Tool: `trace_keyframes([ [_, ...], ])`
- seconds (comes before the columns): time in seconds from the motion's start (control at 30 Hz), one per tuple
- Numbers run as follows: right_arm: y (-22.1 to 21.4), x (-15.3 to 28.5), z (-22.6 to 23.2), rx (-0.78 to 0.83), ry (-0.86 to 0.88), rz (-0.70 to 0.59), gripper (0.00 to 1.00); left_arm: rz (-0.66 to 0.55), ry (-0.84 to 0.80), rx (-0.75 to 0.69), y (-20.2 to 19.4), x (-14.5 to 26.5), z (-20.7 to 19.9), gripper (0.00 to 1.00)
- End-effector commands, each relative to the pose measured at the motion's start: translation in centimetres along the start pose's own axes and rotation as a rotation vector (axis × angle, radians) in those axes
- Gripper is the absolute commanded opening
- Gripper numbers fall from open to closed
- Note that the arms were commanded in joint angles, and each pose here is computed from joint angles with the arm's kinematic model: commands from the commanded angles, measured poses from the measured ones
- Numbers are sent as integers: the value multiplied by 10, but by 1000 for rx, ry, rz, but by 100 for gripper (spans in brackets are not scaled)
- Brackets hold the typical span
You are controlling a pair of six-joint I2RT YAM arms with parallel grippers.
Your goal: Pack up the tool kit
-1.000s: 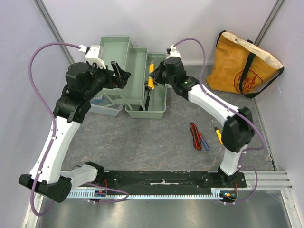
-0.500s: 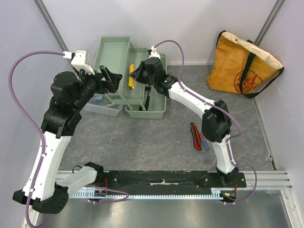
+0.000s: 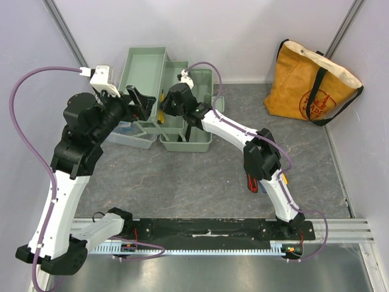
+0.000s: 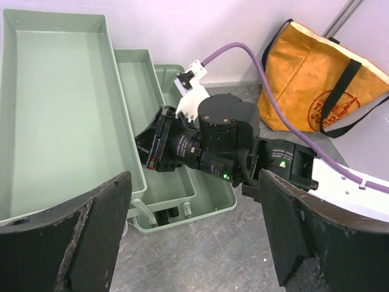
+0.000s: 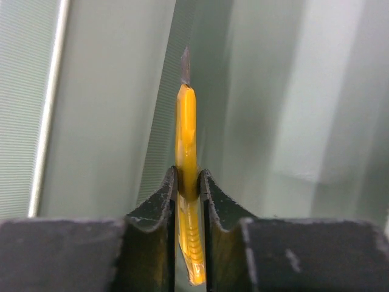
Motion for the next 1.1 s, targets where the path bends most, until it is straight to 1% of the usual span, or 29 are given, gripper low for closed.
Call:
trace_keyframes([
  [0.0,0,1,4,-6,-18,-15,30,-33,-21,10,9,9,-3,90],
  [0.07,6,7,5,2,-34,-42,38,-25,-15,10,7,9,-2,90],
  [0.17,17,17,3,39,-83,-91,47,-17,-15,9,5,9,-2,90],
  [0.33,34,35,6,96,-115,-156,48,-8,-19,13,4,4,-3,90],
  [0.5,50,59,22,157,-106,-206,48,-9,-31,13,6,-1,-4,90],
  [0.57,60,75,34,179,-88,-232,50,-11,-36,14,7,-3,-4,90],
  [0.7,78,110,38,253,-110,-278,55,-14,-54,15,8,-9,-6,90],
  [0.77,83,128,28,303,-149,-292,64,-12,-63,15,8,-12,-7,90],
  [0.83,85,146,15,341,-191,-304,70,-6,-72,16,7,-14,-8,90],
  [0.9,89,166,0,361,-232,-318,74,5,-77,14,4,-19,-8,90],
  [1.07,91,204,-51,381,-353,-305,84,39,-114,5,-4,-28,-11,90],
])
Point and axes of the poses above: each gripper's point midway between its finger pads, its own x axis back along the fingers, its own z axis along the line the jaws close on, y = z × x, the point moved 6 cm from there along x, back along the fingers, and after that the axes turned 14 degrees about -x, right-handed, at the moved point
